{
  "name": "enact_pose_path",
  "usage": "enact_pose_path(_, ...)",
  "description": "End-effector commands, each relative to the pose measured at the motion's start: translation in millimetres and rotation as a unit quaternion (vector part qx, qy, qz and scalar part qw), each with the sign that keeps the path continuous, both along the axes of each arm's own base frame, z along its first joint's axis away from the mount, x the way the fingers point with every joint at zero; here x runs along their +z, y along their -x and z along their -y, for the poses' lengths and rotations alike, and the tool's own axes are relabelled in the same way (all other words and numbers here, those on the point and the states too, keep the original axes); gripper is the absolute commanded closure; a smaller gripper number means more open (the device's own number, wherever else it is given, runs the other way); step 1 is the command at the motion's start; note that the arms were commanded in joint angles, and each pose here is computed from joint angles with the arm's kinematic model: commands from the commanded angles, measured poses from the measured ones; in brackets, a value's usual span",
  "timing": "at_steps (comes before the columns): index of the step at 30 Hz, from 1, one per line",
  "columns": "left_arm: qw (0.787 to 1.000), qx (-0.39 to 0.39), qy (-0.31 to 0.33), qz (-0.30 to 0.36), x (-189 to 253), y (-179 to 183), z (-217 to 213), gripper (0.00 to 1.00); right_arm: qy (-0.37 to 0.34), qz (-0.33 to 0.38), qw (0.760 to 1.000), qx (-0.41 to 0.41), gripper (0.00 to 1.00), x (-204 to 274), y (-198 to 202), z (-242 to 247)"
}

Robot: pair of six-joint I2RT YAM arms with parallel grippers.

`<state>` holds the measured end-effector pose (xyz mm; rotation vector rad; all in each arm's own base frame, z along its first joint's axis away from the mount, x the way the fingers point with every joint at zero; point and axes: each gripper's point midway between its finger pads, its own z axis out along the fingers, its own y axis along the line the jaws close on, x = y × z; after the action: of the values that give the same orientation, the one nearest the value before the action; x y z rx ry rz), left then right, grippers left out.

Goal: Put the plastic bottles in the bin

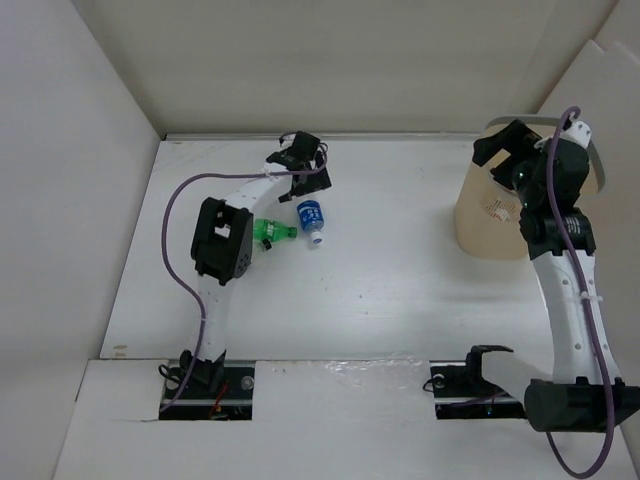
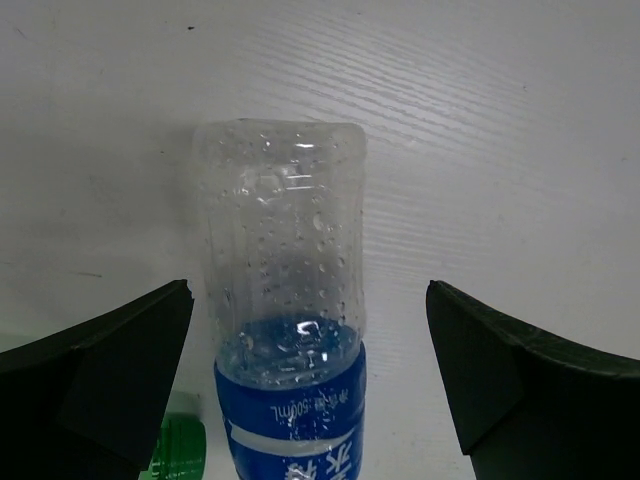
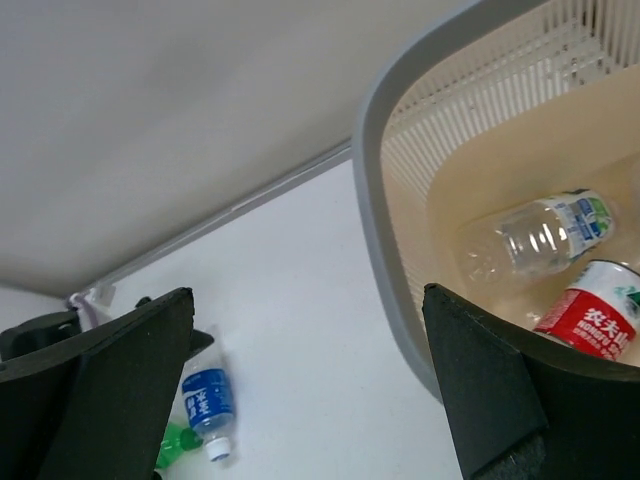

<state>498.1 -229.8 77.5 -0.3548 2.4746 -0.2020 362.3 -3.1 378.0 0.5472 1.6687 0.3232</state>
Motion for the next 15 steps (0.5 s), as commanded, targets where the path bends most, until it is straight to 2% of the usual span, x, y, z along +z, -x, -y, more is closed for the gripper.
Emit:
enact_pose_path(1,1.0,0.017,-0.006,-0.009,-21,-5,-5,0.01,0.002,0.054,0.998,0.043,0.0,25,2,-27)
enact_pose_path(3,1.0,0.017,-0.004,-0.005,-27,-9,-3,0.05,0.014,0.062,0.995,0.075,0.0,17,0,-46)
enact_pose_path(4,1.0,0.014,0.0,-0.008,-33,-9,-1,0.11,0.02,0.063,0.993,0.102,0.0,12,0,-59)
enact_pose_path(5,1.0,0.014,-0.001,-0.01,-39,-10,0,0.29,0.024,0.055,0.989,0.135,0.0,-1,1,-79)
enact_pose_path(8,1.0,0.022,0.0,-0.013,-40,-15,-3,0.74,0.049,0.071,0.974,0.21,0.0,-6,9,-122)
enact_pose_path(9,1.0,0.022,0.0,-0.013,-36,-16,-3,0.98,0.058,0.081,0.967,0.235,0.0,-8,12,-135)
enact_pose_path(11,1.0,0.022,0.004,-0.005,-24,-18,-2,1.0,0.082,0.108,0.944,0.3,0.0,-1,26,-161)
enact_pose_path(12,0.999,0.022,0.015,0.017,1,-20,-1,1.0,0.087,0.112,0.933,0.332,0.0,-2,34,-175)
enact_pose_path(14,0.999,0.009,0.032,0.04,25,-14,1,1.0,0.094,0.111,0.915,0.376,0.0,-7,32,-191)
enact_pose_path(15,0.996,-0.012,0.063,0.069,47,-17,12,1.0,0.093,0.112,0.897,0.417,0.0,-9,38,-203)
